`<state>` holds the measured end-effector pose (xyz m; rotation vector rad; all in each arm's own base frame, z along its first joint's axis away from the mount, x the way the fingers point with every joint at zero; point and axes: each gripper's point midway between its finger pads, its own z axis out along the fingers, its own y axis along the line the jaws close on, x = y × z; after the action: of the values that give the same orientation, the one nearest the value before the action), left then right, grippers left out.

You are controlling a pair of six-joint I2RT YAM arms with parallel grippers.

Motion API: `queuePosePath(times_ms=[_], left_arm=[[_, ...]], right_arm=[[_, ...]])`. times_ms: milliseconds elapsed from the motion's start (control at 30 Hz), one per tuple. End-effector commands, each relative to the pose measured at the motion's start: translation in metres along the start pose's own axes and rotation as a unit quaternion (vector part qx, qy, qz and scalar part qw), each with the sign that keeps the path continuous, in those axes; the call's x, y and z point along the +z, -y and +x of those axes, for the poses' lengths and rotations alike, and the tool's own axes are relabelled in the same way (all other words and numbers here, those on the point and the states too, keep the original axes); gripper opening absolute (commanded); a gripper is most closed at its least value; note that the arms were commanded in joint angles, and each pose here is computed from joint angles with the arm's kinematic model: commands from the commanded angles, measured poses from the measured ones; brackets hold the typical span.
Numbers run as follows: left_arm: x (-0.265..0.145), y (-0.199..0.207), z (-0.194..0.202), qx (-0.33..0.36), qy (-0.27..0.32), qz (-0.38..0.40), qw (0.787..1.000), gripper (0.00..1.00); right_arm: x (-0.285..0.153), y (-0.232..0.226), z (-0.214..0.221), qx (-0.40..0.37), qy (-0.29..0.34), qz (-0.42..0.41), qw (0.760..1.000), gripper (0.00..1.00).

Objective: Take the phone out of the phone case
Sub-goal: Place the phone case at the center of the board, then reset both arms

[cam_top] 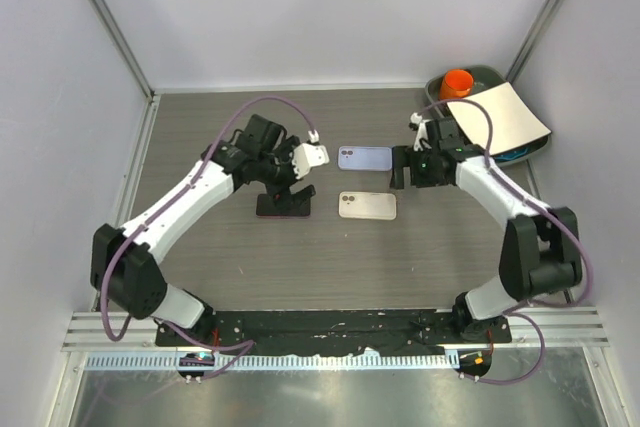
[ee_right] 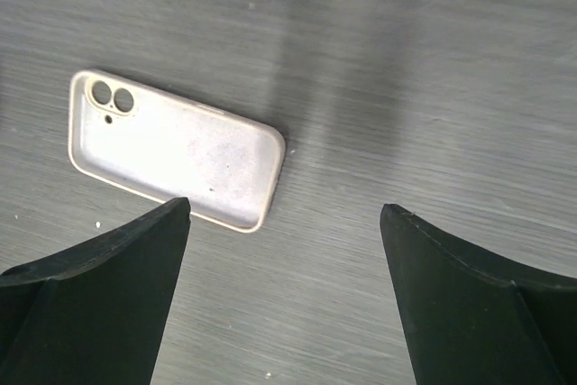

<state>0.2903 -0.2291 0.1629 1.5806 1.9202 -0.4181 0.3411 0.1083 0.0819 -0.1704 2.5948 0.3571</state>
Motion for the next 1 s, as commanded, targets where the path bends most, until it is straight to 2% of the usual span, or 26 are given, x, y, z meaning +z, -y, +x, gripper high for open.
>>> queuePosePath(times_ms=[0,100,133,167,200,267,367,467,567,600,667,700,967], left_arm=[[-0.049,-0.027,-0.021,-0.107,0.074,-0.072,0.989,1.00],[-0.091,-0.051,-0.018,-0.211,0.135,-0.123,0.960,1.00],[-0.119,-0.057,-0.018,-0.229,0.172,-0.138,0.948,1.00],[-0.128,-0.058,-0.011,-0.248,0.185,-0.146,0.939,1.00],[-0.143,-0.065,-0.013,-0.272,0.215,-0.166,0.923,1.00],[-0.185,-0.080,0.007,-0.290,0.240,-0.263,0.888,1.00],[-0.227,-0.076,0.033,-0.295,0.237,-0.380,0.844,1.00],[-0.246,-0.053,0.049,-0.298,0.232,-0.431,0.820,1.00],[-0.240,-0.033,0.070,-0.299,0.215,-0.444,0.817,1.00],[-0.247,-0.025,0.071,-0.292,0.222,-0.458,0.810,1.00],[-0.241,-0.017,0.089,-0.302,0.200,-0.468,0.806,1.00],[-0.249,-0.012,0.094,-0.300,0.198,-0.490,0.794,1.00],[-0.246,0.007,0.121,-0.299,0.201,-0.530,0.768,1.00]], right_arm=[[-0.065,0.022,-0.041,-0.065,0.111,0.062,0.990,0.92],[-0.105,0.040,-0.051,-0.068,0.168,0.084,0.980,0.93],[-0.126,0.051,-0.054,-0.057,0.197,0.100,0.974,0.93],[-0.135,0.055,-0.056,-0.055,0.211,0.105,0.970,0.93],[-0.145,0.058,-0.057,-0.057,0.225,0.111,0.966,0.93],[-0.174,0.067,-0.059,-0.049,0.265,0.134,0.954,0.93],[-0.215,0.068,-0.059,-0.048,0.320,0.163,0.932,0.93],[-0.255,0.060,-0.054,-0.049,0.378,0.180,0.907,0.93],[-0.280,0.060,-0.044,-0.038,0.418,0.200,0.885,0.94],[-0.294,0.055,-0.038,-0.038,0.441,0.199,0.874,0.94],[-0.297,0.059,-0.029,-0.015,0.449,0.210,0.868,0.94],[-0.304,0.058,-0.026,-0.012,0.461,0.213,0.861,0.94],[-0.305,0.092,-0.005,0.053,0.499,0.288,0.815,0.94]])
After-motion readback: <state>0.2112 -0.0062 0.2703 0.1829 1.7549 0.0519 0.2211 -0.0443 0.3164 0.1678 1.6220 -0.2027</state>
